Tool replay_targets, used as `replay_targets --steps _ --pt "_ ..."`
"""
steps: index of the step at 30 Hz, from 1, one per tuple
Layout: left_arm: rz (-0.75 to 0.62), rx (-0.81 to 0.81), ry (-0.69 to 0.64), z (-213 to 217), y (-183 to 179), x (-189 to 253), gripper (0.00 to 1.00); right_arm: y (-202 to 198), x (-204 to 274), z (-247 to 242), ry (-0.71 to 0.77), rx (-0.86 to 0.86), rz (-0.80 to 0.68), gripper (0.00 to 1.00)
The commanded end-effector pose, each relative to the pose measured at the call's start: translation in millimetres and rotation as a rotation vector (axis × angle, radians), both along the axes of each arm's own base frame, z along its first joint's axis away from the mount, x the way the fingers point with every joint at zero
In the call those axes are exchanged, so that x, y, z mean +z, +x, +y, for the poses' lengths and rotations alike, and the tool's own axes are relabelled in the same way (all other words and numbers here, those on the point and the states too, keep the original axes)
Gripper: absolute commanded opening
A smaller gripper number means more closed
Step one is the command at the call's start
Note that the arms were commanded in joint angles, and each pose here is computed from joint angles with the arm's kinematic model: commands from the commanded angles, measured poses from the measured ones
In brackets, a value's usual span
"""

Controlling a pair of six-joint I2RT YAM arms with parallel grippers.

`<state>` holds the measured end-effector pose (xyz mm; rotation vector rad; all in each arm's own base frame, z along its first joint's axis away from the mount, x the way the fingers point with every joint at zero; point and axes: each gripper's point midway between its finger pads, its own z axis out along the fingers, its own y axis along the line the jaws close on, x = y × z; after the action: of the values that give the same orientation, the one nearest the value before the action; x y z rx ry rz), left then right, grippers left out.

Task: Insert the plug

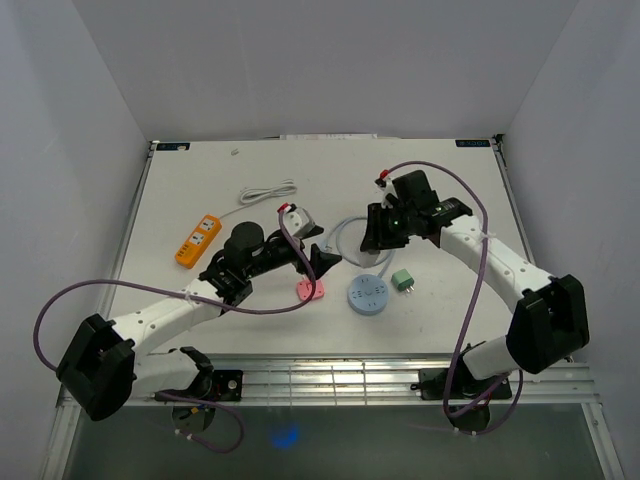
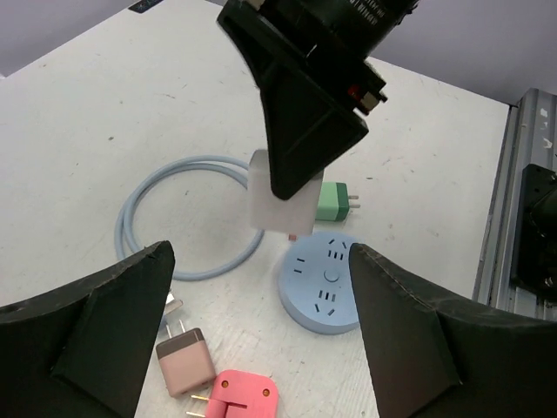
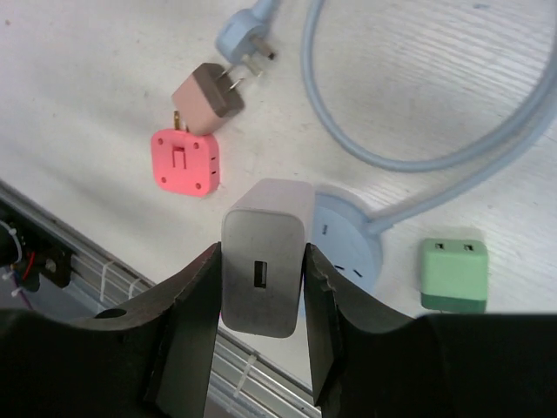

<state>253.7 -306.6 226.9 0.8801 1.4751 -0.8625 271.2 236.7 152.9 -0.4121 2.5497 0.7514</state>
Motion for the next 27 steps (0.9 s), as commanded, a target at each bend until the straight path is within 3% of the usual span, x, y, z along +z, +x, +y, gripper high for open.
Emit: replay_targets --steps 1,8,16,24,27 --pt "0.014 0.037 -0.079 7.6 -4.4 12.2 0.92 9.0 22.9 -24.1 -0.014 -0.130 -0.097 0.08" --pt "0.065 0.085 -0.127 16.9 -8.1 0.3 0.93 8.3 37.0 -63.8 -0.043 -0.420 -0.161 0.08" --pt "0.103 0.096 -0.165 17.0 -9.1 -14.0 0.93 -9.3 59.8 -91.2 0.110 -0.786 -0.105 0.08" --pt "0.099 0.079 -0.214 20.1 -17.8 -18.0 0.92 -12.3 80.0 -91.1 0.232 -0.757 -0.217 0.08" --pt "0.111 0.090 -0.221 21.6 -17.2 -21.9 0.92 -14.6 78.5 -91.4 0.258 -0.785 -0.197 0.08"
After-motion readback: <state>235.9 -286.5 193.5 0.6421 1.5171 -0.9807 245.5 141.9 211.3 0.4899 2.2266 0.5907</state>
